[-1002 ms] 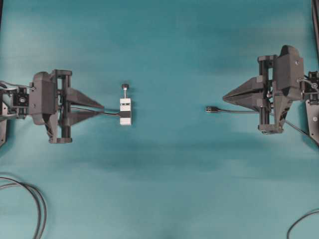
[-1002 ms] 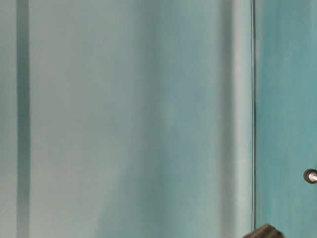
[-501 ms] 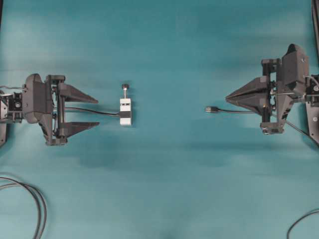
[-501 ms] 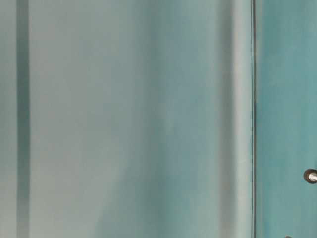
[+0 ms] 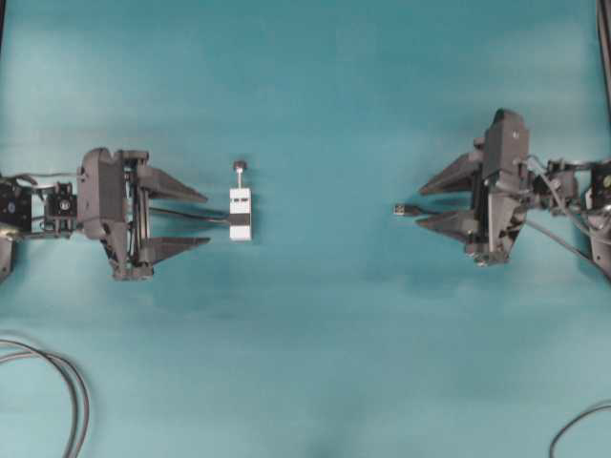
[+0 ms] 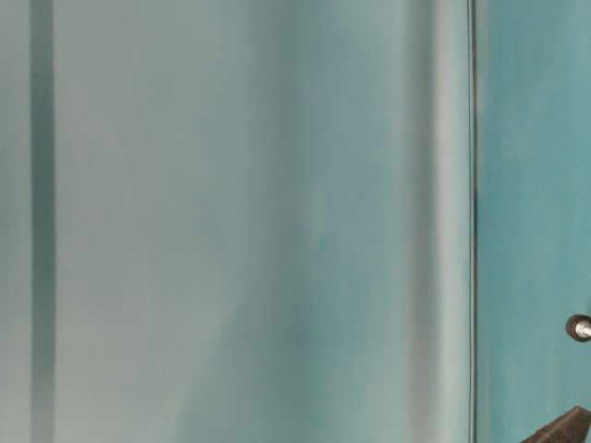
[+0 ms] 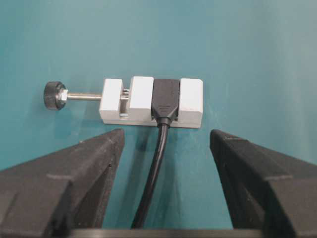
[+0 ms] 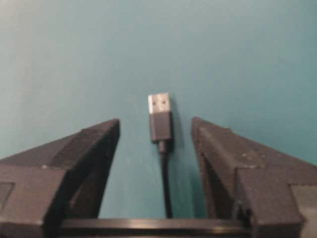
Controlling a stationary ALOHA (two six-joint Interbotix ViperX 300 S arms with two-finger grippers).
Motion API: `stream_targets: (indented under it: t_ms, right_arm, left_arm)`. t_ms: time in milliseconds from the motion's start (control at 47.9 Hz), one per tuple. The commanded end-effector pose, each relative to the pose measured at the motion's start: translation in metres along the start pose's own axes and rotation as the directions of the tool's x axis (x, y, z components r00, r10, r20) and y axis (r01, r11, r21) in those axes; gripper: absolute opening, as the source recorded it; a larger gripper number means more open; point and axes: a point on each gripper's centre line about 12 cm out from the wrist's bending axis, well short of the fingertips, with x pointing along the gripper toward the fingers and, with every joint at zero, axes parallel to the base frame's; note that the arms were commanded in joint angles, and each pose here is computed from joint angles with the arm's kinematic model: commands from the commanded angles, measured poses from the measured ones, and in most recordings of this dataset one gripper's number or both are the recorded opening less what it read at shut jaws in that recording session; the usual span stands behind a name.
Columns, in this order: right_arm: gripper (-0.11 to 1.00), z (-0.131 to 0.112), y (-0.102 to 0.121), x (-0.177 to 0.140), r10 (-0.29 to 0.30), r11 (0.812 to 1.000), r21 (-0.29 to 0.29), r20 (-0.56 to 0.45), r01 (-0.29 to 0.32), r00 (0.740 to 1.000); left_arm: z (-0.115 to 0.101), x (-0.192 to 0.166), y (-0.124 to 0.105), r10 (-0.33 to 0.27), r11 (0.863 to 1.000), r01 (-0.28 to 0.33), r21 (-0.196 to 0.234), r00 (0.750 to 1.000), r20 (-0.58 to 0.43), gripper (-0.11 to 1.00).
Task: Insert the USB cable into the female connector supported by the left arm.
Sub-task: 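Lower left gripper onto white clamp and right gripper onto USB plug, then close both grippers and lift the clamp and the USB plug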
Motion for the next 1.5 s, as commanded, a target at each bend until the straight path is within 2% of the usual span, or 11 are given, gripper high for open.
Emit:
stream_targets:
  t_ms: [0,543,939,1252,1482]
  right_arm:
    - [0.60,0.004,0.000,0.008,0.006,1.000,0.001,0.044,-0.006,0.999]
    - [0.55,-0.010,-0.003,0.010,-0.010,1.000,-0.006,-0.035,0.010,0.999]
    - [0.24,-0.013,-0.001,0.010,-0.005,0.999,-0.044,-0.055,0.002,0.998]
    - [0.22,-0.019,0.004,0.010,0.012,0.998,-0.061,-0.097,-0.018,0.995]
    - [0.22,-0.014,0.008,0.014,0.023,0.996,-0.084,-0.080,-0.029,0.997]
  left_arm:
    - [0.006,0.001,0.001,0.003,1.000,-0.003,0.001,1.000,0.026,0.76]
    - [0.004,-0.001,0.002,0.007,1.000,-0.007,0.001,1.000,0.020,0.76]
    - [0.002,-0.001,0.002,0.007,1.000,-0.007,0.004,1.000,0.011,0.75]
    - [0.002,-0.001,0.002,0.007,1.000,-0.007,0.007,1.000,0.007,0.75]
    - [0.002,-0.001,0.002,0.007,1.000,-0.007,0.009,1.000,0.007,0.75]
